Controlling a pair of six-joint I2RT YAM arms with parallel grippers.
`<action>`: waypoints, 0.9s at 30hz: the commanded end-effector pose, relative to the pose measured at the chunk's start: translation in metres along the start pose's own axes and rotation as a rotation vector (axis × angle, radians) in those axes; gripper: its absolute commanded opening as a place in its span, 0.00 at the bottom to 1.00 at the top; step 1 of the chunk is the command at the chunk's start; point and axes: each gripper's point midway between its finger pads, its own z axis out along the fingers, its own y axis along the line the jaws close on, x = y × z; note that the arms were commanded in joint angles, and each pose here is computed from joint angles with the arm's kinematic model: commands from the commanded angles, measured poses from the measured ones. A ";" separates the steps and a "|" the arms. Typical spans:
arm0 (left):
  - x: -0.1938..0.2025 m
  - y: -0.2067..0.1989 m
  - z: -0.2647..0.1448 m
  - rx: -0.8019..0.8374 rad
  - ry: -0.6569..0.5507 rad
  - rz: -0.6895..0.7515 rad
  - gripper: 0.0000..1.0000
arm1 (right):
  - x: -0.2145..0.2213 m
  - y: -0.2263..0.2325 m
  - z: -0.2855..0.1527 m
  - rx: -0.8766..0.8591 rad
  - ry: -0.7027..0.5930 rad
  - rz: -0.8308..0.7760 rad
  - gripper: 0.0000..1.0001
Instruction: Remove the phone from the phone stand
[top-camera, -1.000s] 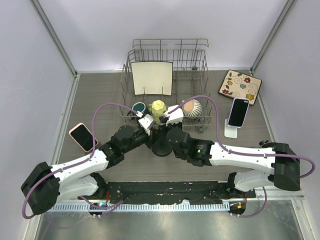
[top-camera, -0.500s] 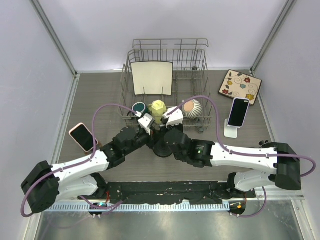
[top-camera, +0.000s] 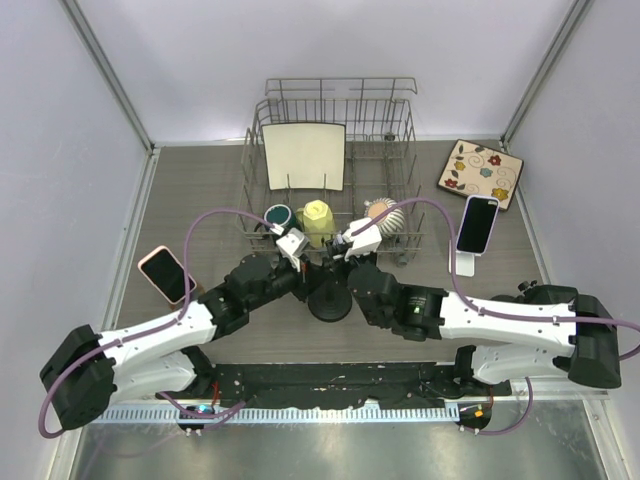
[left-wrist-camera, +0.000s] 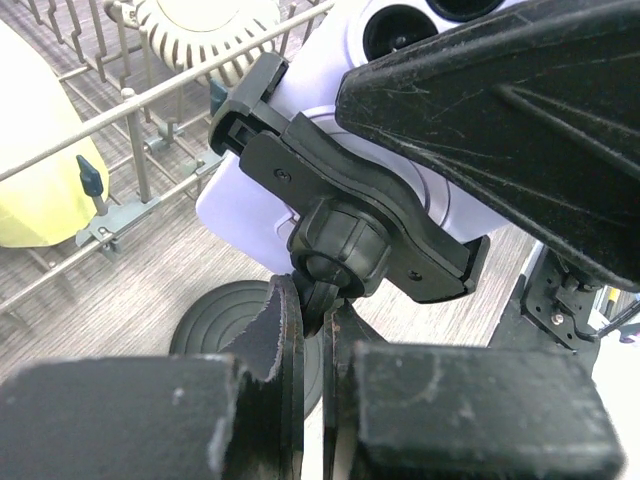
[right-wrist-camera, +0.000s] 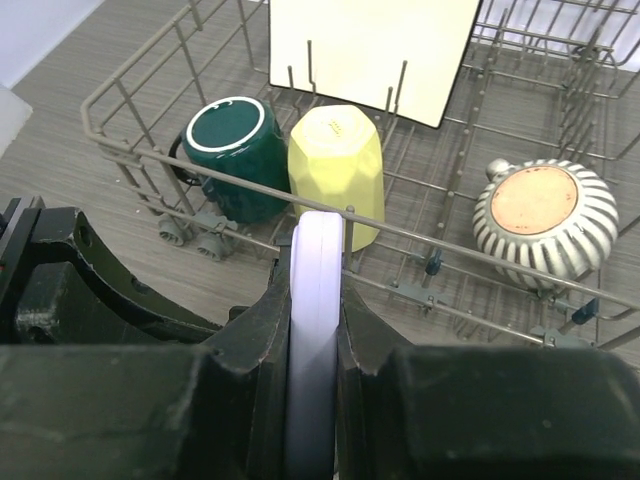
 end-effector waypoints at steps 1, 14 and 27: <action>-0.005 0.071 -0.016 -0.316 -0.055 -0.123 0.00 | 0.043 -0.016 -0.020 -0.077 0.145 -0.231 0.01; 0.008 0.087 -0.036 -0.390 -0.053 -0.134 0.00 | 0.042 -0.019 -0.017 -0.183 0.184 -0.243 0.01; -0.003 0.034 -0.024 -0.084 -0.026 0.013 0.29 | 0.021 0.005 -0.005 -0.215 0.157 -0.227 0.01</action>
